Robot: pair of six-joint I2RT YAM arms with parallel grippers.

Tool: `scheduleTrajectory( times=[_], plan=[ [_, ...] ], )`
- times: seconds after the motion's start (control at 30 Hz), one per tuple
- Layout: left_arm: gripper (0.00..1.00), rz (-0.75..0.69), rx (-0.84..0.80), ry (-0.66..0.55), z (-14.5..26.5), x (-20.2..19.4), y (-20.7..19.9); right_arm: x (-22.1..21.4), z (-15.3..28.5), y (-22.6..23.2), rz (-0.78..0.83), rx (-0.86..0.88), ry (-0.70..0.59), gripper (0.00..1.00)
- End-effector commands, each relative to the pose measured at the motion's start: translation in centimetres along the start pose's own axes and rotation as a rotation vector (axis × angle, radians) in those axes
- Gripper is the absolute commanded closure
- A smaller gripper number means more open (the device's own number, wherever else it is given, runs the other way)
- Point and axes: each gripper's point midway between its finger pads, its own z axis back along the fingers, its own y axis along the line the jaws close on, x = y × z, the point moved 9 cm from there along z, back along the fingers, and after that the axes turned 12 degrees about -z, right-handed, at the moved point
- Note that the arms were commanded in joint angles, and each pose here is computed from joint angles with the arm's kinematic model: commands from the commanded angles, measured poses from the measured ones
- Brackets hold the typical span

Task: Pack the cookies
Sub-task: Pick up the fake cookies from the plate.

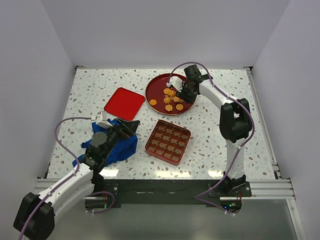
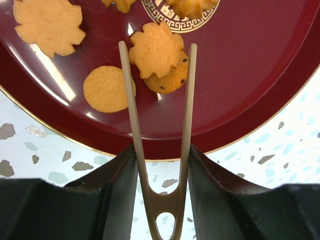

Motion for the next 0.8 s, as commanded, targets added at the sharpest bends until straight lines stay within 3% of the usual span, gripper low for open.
scheduleTrajectory(
  times=[0.0, 0.77],
  plan=[
    [0.00, 0.020, -0.026, -0.039, 0.05, 0.37, -0.09, 1.14, 0.31, -0.64, 0.024, -0.030, -0.030, 0.56],
    [0.00, 0.047, -0.037, -0.047, 0.28, 0.23, 0.09, 0.66, -0.41, 0.12, 0.080, -0.025, 0.014, 0.55]
  ],
)
